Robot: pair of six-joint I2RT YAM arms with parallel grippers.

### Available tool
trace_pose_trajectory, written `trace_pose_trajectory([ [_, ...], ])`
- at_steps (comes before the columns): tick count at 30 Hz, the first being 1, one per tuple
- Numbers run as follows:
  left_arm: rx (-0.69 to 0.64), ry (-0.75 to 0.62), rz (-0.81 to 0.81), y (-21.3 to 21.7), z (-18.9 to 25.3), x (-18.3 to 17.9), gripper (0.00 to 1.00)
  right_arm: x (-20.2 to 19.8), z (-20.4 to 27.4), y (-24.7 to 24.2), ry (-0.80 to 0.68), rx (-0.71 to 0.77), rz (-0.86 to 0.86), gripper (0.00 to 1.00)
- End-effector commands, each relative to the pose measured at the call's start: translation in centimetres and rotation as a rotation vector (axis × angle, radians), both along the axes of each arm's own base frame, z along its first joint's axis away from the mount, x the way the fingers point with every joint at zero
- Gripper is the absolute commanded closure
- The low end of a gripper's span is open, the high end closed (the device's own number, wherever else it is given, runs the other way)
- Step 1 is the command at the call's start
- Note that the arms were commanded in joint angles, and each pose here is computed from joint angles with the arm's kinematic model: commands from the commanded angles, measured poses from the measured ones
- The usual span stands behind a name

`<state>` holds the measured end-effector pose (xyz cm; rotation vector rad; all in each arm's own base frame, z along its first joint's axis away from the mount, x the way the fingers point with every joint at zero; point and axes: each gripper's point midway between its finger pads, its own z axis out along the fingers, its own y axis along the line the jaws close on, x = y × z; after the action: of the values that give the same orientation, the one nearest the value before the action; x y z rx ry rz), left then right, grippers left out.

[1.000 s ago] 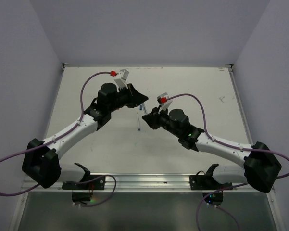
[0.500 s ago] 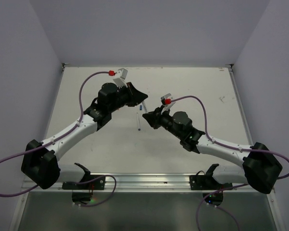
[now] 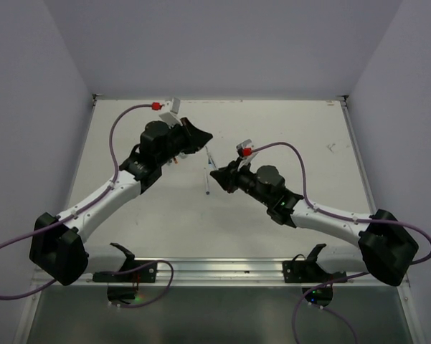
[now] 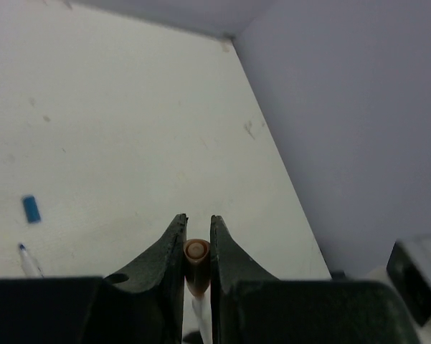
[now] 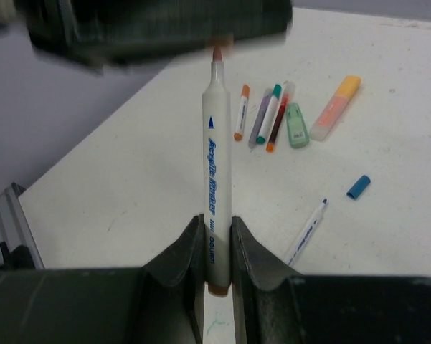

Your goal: Open the pen caps

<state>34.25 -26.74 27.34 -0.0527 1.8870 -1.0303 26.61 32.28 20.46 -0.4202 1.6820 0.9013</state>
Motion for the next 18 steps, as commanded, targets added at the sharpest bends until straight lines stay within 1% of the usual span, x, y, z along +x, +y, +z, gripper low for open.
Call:
trace_pose_trajectory([
  [1,-0.206,-0.502,0.484,11.5,18.3,5.5,1.0,-5.9,-12.7,-3.0,0.305,-0.338,0.128,1.0],
  [6,-0.245,-0.512,0.526,13.5,19.2,5.8,1.0,-6.3,-12.8,-3.1,0.303,-0.343,0.146,1.0],
  [9,-0.242,-0.511,0.506,13.2,19.2,6.1,1.0,-6.2,-12.3,-3.1,0.297,-0.339,0.141,1.0],
  [11,-0.212,-0.47,0.481,12.4,17.9,6.8,1.0,-6.2,-11.8,-3.3,0.294,-0.328,0.125,1.0],
  [12,-0.199,-0.456,0.443,11.7,17.5,7.0,1.0,-6.0,-11.5,-3.4,0.294,-0.321,0.11,1.0],
  [13,-0.16,-0.402,0.42,11.0,15.6,7.8,1.0,-5.8,-11.2,-3.6,0.293,-0.312,0.088,1.0],
  [15,-0.105,-0.36,0.364,9.6,14.3,8.4,1.0,-5.5,-10.7,-4.1,0.301,-0.285,0.039,1.0],
  [16,-0.046,-0.276,0.327,8.6,11.4,9.1,1.0,-5.3,-10.5,-4.3,0.305,-0.282,0.018,1.0],
  [17,0.003,-0.252,0.302,8.0,10.1,9.3,1.0,-4.9,-10.5,-4.8,0.315,-0.287,-0.022,1.0],
  [18,0.027,-0.235,0.269,6.8,9.8,9.3,1.0,-4.7,-10.1,-5.1,0.31,-0.278,-0.047,1.0],
])
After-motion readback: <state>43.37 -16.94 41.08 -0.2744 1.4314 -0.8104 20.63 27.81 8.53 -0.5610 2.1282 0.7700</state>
